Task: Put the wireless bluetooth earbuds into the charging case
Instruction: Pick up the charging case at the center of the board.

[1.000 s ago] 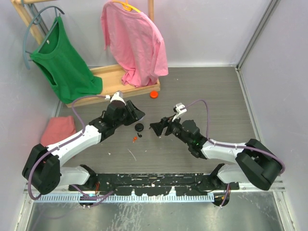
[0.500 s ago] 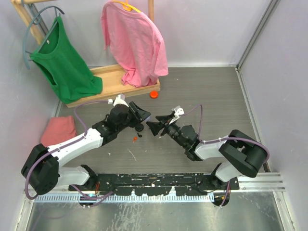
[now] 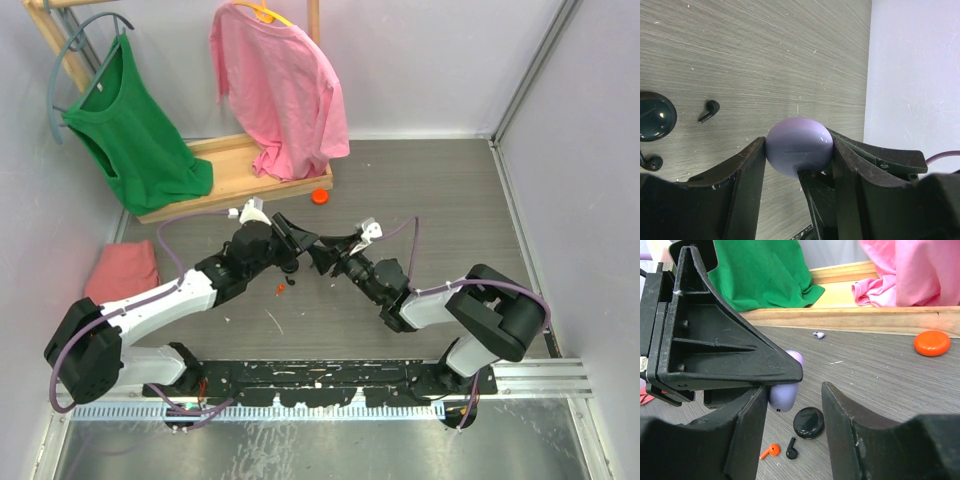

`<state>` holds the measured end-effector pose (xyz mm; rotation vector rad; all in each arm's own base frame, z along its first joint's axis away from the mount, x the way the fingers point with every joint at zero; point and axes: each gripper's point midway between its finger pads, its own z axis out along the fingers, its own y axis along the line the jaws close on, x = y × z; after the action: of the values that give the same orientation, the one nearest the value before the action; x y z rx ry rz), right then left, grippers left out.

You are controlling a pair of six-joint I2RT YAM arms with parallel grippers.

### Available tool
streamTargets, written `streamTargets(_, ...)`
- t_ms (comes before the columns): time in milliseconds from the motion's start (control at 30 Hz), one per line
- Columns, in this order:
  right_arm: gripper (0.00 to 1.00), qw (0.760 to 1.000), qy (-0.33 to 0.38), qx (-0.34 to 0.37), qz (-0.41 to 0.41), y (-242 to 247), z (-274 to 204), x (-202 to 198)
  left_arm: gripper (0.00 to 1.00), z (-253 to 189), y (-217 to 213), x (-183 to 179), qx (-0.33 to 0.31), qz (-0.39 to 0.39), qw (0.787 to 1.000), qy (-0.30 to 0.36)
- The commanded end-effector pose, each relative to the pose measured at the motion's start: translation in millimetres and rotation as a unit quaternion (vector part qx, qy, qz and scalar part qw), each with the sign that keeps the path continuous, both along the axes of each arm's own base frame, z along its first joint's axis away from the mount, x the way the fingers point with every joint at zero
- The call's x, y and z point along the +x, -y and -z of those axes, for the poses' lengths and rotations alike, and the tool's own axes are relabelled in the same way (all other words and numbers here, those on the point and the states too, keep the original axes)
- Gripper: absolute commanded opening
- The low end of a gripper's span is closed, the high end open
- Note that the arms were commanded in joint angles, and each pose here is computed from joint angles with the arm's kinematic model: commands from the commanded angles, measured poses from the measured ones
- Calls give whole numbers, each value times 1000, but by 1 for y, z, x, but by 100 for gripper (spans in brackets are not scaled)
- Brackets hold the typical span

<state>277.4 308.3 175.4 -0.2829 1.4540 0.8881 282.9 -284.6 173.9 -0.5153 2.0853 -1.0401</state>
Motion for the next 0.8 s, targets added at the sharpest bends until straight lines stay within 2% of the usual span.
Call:
streamTargets(0,48,998,45,40,11,-2,-33,5,36,-25,9,4,-38,-3,999,36)
streamTargets(100,38,998,46,46,6,-2,-34,3,38,-27,9,3,-41,-1,998,41)
streamTargets(200,22,998,44,49,2,0,-34,-1,42,-30,6,2,-39,0,998,52)
streamTargets(367,7,997,50,57,-4,5,-40,-8,55,-39,0,1,-25,5,996,83)
streamTargets(467,2,996,53,67,-9,10,-45,-12,65,-49,-3,-1,-15,15,993,113)
streamTargets(633,1,995,55,79,-24,16,-53,-19,77,-70,-14,-6,-5,28,986,166)
streamTargets(767,1,992,53,98,-55,22,-65,-28,77,-82,-22,-13,11,58,974,219)
